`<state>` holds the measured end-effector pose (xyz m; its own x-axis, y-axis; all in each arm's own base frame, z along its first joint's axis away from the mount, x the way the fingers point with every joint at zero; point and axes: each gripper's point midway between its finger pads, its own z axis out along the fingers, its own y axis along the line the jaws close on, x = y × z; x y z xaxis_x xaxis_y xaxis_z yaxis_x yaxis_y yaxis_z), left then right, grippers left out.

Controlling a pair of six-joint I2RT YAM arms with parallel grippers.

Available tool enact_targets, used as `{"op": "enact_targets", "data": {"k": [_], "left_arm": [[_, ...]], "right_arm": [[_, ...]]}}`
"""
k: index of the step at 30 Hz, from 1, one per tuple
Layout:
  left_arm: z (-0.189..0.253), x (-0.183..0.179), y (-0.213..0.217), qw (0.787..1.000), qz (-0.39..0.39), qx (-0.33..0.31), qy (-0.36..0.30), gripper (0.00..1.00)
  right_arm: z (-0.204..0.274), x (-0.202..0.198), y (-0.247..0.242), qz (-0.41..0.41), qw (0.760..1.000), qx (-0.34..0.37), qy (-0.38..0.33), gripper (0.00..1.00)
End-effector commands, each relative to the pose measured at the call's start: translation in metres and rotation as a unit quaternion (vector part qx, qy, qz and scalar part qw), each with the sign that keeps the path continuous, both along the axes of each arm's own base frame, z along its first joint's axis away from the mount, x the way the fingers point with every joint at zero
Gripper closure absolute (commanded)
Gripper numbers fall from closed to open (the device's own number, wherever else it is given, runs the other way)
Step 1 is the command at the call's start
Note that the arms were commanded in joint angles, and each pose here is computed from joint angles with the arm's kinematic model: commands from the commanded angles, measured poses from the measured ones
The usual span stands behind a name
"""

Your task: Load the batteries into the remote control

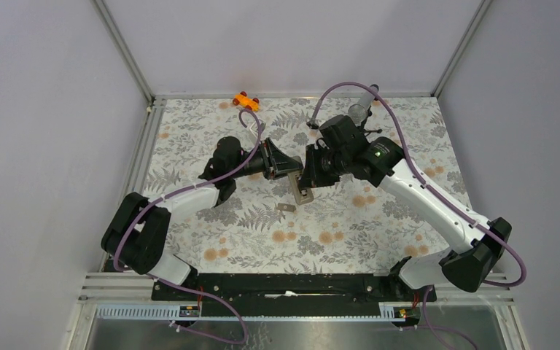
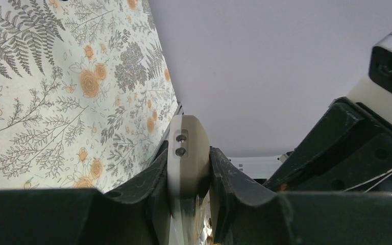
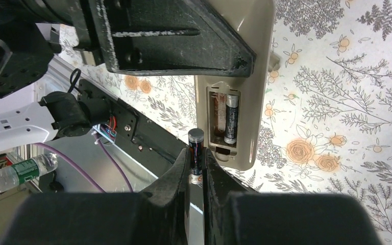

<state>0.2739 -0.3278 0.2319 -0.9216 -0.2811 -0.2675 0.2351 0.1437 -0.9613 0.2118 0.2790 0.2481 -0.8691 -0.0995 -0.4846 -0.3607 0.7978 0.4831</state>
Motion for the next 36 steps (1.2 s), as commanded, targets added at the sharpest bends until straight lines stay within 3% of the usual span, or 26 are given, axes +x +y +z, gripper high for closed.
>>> {"op": "enact_targets", "data": {"k": [1,24,36], "left_arm": [[0.012,0.002,-0.002,1.0,0.003,-0.02,-0.018,1.0],[0.012,0.0,-0.007,1.0,-0.003,-0.029,-0.007,1.0],[0.012,0.0,-0.007,1.0,-0.001,-0.028,-0.008,1.0]], "right_arm": [[-0.003,-0.001,-0.001,0.002,1.0,-0.013,0.007,0.92],[-0.021,0.01,-0.004,-0.001,0.998,-0.06,0.011,0.88],[-0.016,0.011,0.002,0.007,0.999,-0.049,0.014,0.72]]}}
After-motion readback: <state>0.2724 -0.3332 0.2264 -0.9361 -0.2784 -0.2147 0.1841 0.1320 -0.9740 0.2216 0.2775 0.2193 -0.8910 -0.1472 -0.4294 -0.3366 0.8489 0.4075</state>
